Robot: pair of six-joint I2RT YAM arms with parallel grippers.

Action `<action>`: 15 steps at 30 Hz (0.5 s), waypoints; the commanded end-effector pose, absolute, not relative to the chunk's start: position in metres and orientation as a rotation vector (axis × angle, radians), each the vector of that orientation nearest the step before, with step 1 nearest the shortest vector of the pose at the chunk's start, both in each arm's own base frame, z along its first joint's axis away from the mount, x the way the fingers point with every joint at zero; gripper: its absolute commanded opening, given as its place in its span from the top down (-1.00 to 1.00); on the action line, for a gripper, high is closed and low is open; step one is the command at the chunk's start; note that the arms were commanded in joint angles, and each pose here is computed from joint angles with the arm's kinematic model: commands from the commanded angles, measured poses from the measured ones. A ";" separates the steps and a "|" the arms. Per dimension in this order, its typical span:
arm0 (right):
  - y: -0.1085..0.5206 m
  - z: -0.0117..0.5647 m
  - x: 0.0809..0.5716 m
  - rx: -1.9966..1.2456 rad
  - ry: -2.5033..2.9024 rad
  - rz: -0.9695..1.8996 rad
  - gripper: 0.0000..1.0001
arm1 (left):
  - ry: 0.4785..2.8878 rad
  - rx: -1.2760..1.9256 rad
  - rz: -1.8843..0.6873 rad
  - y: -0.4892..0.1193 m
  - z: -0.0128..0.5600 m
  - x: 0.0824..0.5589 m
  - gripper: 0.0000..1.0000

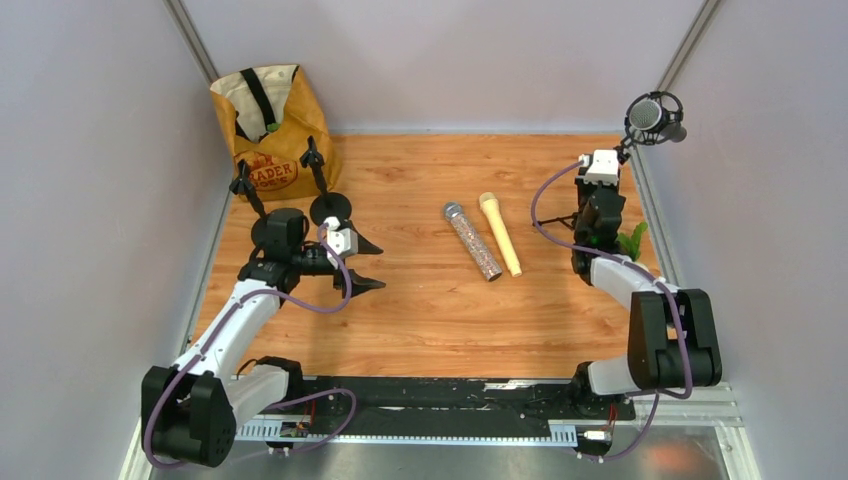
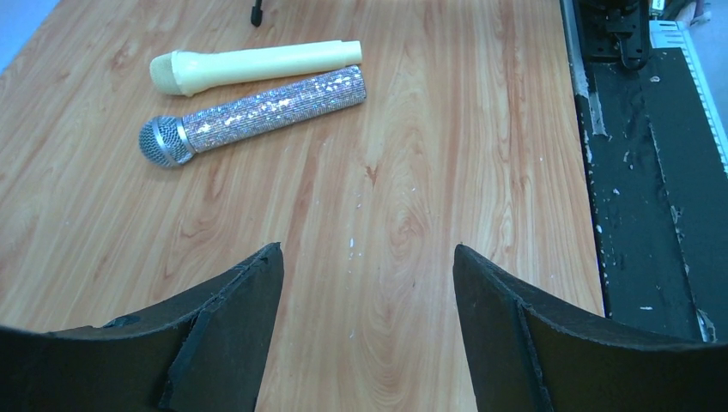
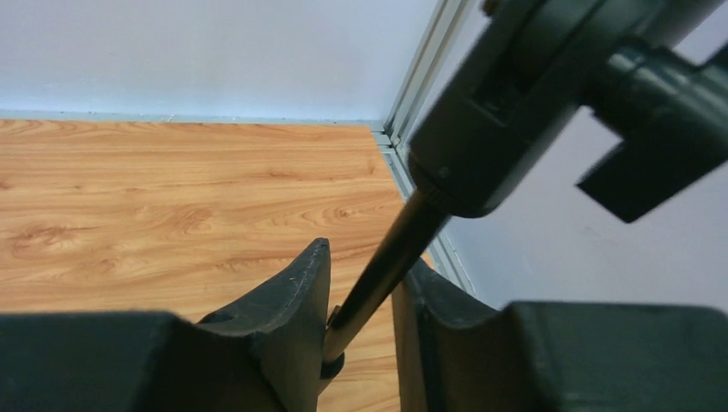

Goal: Remove the microphone from the stand

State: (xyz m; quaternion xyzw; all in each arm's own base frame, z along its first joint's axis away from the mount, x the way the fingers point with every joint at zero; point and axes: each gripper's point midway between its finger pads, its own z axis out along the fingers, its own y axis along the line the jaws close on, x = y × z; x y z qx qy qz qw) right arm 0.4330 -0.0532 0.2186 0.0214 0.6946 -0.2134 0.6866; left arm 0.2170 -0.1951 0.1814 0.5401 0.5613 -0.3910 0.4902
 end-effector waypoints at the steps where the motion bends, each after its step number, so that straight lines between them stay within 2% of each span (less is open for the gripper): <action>1: -0.058 0.240 0.439 0.069 1.467 -0.482 0.48 | 1.279 1.345 -0.941 -0.199 0.201 0.219 -0.59; 5: -0.059 0.240 0.443 0.061 1.469 -0.475 1.00 | 1.280 1.344 -0.942 -0.200 0.203 0.219 -0.60; 15: -0.051 0.268 0.436 0.029 1.404 -0.436 1.00 | 1.277 1.343 -0.938 -0.199 0.205 0.219 -0.60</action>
